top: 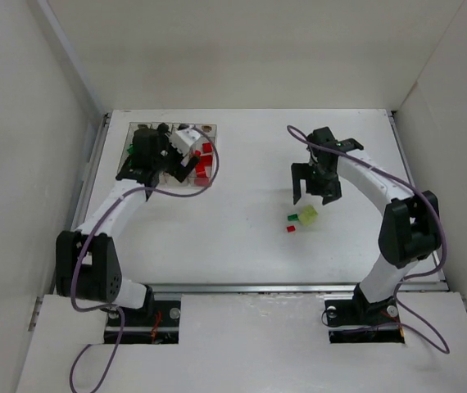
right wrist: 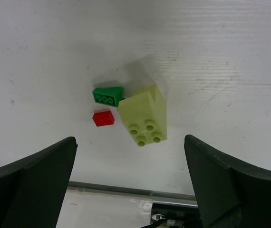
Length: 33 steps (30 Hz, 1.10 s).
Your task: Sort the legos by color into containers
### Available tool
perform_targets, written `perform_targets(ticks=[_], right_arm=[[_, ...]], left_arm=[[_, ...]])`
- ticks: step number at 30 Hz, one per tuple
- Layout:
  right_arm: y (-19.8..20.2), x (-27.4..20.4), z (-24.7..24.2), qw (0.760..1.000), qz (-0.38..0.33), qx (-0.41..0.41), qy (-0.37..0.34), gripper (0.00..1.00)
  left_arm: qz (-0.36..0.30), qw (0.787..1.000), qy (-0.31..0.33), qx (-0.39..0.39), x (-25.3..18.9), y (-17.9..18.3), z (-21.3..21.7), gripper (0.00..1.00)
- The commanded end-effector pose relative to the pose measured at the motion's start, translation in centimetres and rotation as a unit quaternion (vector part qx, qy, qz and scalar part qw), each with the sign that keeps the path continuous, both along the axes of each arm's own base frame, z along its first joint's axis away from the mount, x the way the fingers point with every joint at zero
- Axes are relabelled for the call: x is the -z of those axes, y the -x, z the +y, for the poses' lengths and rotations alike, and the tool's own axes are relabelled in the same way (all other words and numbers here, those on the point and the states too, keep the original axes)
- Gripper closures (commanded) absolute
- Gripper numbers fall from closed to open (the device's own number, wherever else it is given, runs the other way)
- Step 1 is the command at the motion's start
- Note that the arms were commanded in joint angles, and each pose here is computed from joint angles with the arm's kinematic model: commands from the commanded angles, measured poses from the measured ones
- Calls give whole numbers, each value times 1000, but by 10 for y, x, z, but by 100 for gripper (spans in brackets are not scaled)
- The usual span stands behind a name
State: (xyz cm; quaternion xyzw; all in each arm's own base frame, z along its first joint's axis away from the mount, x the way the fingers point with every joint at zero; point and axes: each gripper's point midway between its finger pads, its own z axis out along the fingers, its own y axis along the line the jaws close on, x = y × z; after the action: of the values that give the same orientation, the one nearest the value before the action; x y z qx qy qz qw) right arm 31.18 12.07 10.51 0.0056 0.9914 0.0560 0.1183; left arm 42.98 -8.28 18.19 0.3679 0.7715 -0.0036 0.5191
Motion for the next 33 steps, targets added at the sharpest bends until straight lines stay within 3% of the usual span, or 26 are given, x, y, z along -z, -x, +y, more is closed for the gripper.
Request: perform_targets(ticks=[1,5,6,10,13,22,25,26,30,32,33], right_arm=[[-1,7,-2,1000,-12,-4,18,1],[-3,12,-10,999,-18,-4,41,5],[-4,18,-11,999,-18,-16,44,7],[-6,34,-6,998,-4,-37,47,22],[-11,37,1,998,-11,-49,39,33],[-1,47,11,998,5,-63,30,60],[2,46,10,998,6,-63,30,59],[8,49,10,997,14,-68,33,48],[14,47,7,996,18,-75,55,31],[14,43,8,996,13,-70,53,30],[18,46,10,996,17,-75,54,37]], left_arm=[[-50,998,-31,-4,-31,16,-7,1],[-33,999,23,-27,-43,32,-12,1],[-28,997,61,-44,-53,36,-15,1],[-14,987,136,-84,-72,44,-18,1],[0,988,143,-61,-75,55,-25,1],[3,984,147,-102,-64,66,-7,1],[20,986,143,-86,-59,74,-11,6],[25,987,139,-76,-57,76,-13,7],[38,988,143,-53,-54,81,-21,7],[38,988,143,-53,-54,81,-21,7],[38,988,143,-53,-54,81,-21,7]])
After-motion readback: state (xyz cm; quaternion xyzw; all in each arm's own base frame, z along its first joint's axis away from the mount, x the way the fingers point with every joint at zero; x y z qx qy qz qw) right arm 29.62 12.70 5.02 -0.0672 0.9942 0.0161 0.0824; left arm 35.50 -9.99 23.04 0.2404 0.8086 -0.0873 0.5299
